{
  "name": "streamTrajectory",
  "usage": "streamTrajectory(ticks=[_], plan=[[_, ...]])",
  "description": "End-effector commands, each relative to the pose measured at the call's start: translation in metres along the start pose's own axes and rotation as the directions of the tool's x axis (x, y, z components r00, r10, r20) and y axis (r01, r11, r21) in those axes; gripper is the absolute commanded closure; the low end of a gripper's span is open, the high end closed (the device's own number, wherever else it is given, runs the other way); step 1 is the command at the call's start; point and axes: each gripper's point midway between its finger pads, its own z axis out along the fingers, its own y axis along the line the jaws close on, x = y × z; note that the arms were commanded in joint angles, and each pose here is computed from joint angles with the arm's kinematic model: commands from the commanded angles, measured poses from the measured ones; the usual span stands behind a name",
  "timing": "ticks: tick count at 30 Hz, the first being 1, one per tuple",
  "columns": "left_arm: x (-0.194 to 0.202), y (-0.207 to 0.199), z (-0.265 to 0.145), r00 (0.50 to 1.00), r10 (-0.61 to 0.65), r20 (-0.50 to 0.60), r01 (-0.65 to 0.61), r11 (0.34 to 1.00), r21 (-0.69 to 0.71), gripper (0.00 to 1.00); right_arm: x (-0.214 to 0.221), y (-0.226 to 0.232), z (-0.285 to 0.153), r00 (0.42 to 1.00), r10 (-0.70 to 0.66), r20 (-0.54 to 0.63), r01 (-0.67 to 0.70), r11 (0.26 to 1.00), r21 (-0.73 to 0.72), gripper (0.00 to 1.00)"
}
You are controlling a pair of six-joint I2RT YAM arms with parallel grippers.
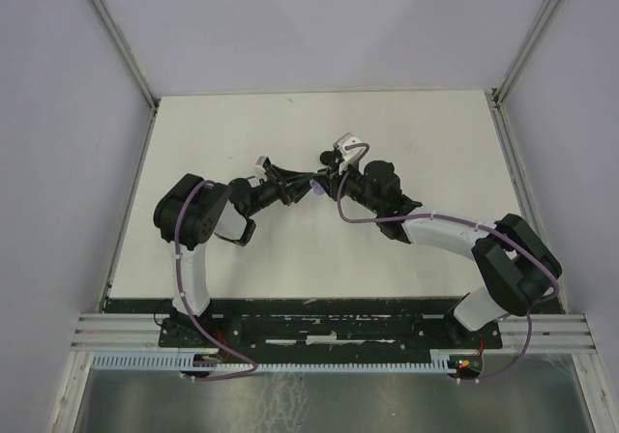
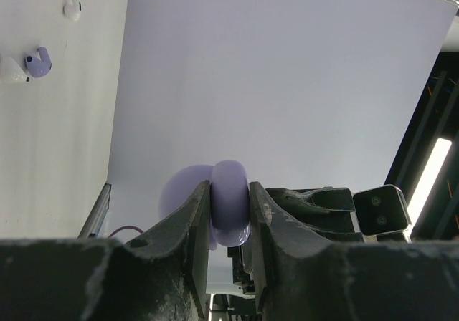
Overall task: Insert the wireless bluetooth earbuds into the charging case
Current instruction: Place the earbud in the charging case.
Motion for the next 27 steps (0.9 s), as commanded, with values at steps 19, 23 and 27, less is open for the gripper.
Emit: streamTrajectory(ticks=[19, 23, 27], plan=[[0.025, -0.059, -0.004, 0.992, 0.105, -0.07, -0.089, 0.975, 0.201, 0.97, -0.002, 0.004, 0.002, 0.999, -0.03, 0.031, 0.031, 0.999, -0.021, 0.98], [0.024, -0.058, -0.003, 0.992, 0.103, -0.068, -0.088, 0.976, 0.201, 0.97, -0.001, 0.005, 0.002, 0.999, -0.028, 0.027, 0.029, 0.999, -0.029, 0.98], [0.024, -0.06, -0.003, 0.992, 0.103, -0.069, -0.087, 0.975, 0.205, 0.97, 0.002, 0.007, 0.001, 1.0, -0.026, 0.018, 0.026, 0.999, -0.039, 0.98]])
